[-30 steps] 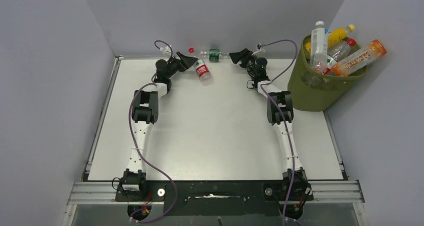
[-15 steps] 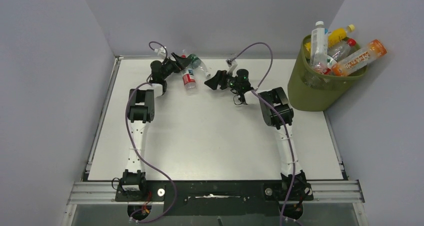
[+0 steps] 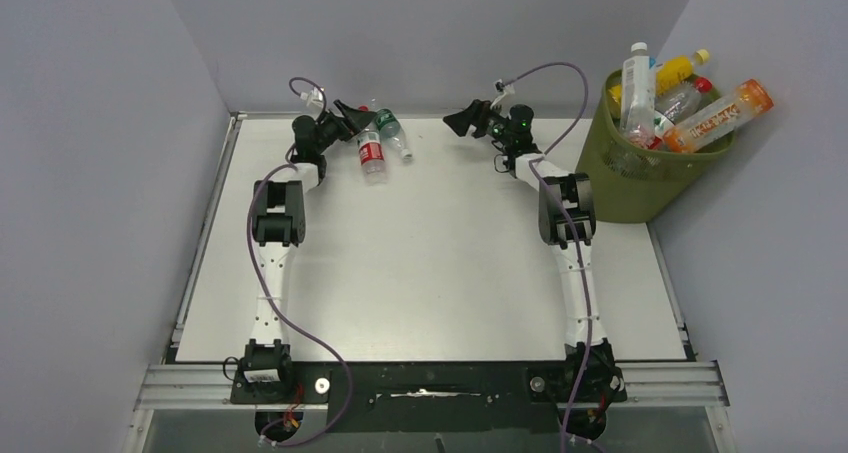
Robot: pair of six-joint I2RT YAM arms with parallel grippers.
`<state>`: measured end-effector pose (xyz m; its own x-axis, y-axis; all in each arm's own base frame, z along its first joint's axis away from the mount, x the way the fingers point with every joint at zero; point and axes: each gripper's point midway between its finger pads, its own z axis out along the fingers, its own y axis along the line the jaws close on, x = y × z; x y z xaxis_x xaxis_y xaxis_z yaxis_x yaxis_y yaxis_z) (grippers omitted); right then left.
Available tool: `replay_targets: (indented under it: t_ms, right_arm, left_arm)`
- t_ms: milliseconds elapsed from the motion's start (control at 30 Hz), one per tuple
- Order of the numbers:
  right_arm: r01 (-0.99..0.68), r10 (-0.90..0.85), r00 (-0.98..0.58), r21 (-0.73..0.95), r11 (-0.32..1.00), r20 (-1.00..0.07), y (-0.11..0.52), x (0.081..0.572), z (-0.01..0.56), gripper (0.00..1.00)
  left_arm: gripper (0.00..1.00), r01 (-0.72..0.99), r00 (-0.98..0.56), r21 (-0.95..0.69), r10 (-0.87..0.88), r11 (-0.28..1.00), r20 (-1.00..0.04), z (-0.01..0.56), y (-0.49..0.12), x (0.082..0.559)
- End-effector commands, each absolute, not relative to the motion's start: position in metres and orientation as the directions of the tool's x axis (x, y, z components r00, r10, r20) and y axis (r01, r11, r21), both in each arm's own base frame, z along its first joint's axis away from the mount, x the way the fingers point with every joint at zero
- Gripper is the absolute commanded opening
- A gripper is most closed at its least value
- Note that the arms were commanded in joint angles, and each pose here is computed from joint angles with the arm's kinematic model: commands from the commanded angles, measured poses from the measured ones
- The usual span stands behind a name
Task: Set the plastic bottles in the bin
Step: Adjust the plastic bottle at the center of the board.
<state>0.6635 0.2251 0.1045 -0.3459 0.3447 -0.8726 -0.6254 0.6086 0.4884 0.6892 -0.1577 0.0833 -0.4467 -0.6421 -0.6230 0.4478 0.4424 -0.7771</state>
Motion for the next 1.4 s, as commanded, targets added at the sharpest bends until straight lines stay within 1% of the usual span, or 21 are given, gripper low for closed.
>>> replay_targets:
  t_ms: [0, 167, 433, 700, 900, 1133, 1367]
  right_arm:
    - [-0.712, 0.311, -0.374, 0.486, 0.507, -0.874, 0.289, 0.644, 0.123, 0.92]
    - [-0.729, 0.298, -0.4, 0.498, 0.47, -0.867, 0.322, 0.631, 0.118, 0.92]
    - [-0.705, 0.26, -0.452, 0.521, 0.482, -0.853, 0.347, 0.626, 0.095, 0.92]
    - [-0.676, 0.172, -0.501, 0.508, 0.533, -0.848, 0.36, 0.609, 0.061, 0.76]
    - [-0.703, 0.154, -0.509, 0.512, 0.493, -0.847, 0.369, 0.598, 0.061, 0.67]
    - [-0.744, 0.103, -0.529, 0.519, 0.421, -0.842, 0.385, 0.577, 0.063, 0.65]
    - [-0.733, 0.078, -0.567, 0.545, 0.408, -0.82, 0.392, 0.565, 0.055, 0.55]
  left_arm:
    - [0.89, 0.502, -0.436, -0.75, -0.623, 0.431, -0.649, 0.099, -0.16, 0.695]
    - [0.89, 0.508, -0.445, -0.749, -0.615, 0.425, -0.651, 0.097, -0.165, 0.692]
    - [0.89, 0.512, -0.461, -0.752, -0.606, 0.415, -0.648, 0.093, -0.174, 0.688]
    - [0.89, 0.511, -0.47, -0.757, -0.605, 0.407, -0.643, 0.093, -0.179, 0.684]
    - [0.89, 0.512, -0.492, -0.762, -0.592, 0.396, -0.638, 0.091, -0.179, 0.679]
    - [0.89, 0.501, -0.514, -0.773, -0.585, 0.39, -0.628, 0.091, -0.166, 0.671]
    - [0.88, 0.504, -0.548, -0.78, -0.56, 0.372, -0.621, 0.089, -0.18, 0.656]
